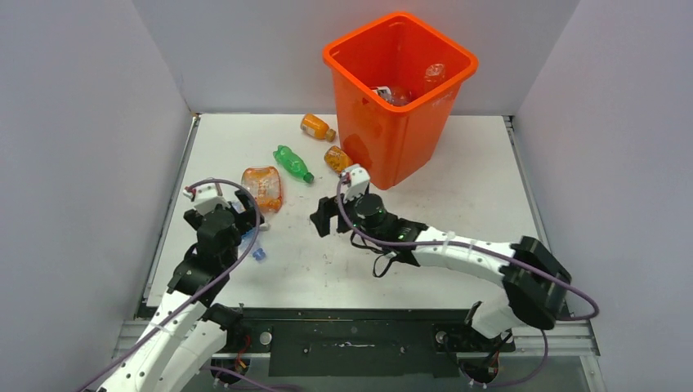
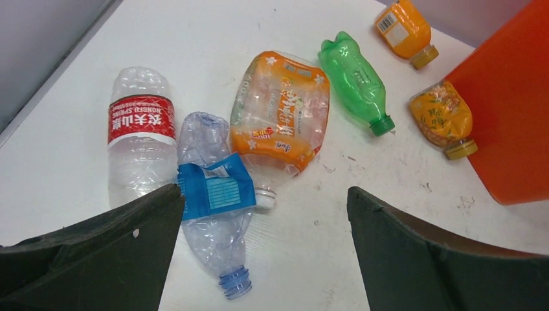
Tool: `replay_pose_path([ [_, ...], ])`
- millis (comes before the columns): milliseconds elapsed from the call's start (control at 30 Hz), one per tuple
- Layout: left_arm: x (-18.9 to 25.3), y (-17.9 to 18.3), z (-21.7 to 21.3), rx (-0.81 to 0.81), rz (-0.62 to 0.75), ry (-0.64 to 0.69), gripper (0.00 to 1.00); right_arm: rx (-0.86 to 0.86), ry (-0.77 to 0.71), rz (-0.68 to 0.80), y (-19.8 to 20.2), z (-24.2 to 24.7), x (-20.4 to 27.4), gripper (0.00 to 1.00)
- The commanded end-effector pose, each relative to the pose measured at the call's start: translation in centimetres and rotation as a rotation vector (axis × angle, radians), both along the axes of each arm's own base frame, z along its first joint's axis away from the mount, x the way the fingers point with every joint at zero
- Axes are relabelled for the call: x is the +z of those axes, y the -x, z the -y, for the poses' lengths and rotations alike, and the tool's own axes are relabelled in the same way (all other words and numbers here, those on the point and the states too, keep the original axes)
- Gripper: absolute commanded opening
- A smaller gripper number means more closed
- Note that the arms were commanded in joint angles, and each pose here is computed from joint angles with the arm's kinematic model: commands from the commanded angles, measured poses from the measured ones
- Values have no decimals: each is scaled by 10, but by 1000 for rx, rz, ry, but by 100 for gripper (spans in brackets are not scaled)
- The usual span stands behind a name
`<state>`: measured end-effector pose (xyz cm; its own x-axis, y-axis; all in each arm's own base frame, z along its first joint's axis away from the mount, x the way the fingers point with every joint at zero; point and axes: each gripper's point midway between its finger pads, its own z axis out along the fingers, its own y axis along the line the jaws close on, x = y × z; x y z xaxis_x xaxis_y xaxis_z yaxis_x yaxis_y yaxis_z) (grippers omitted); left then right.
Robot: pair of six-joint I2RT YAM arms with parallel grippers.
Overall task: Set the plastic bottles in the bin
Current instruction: Place the plastic bottle in the trash bin, then pick up the plastic bottle at the center of the board.
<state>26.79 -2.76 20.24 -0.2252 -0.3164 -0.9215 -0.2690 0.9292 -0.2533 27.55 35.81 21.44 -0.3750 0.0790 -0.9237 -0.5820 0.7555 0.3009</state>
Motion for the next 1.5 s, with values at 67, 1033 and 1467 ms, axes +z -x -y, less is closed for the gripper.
replay_pose_path([
  [67, 44, 12, -28, 145, 179, 65, 96, 298, -58, -125, 48, -79, -54, 95],
  [1033, 62, 22, -28, 115, 314, 137, 96, 330, 318, -26, 44, -215, -190, 88],
  [1467, 64, 24, -29, 118, 328, 140, 96, 360, 337, -14, 56, -210, -197, 16],
])
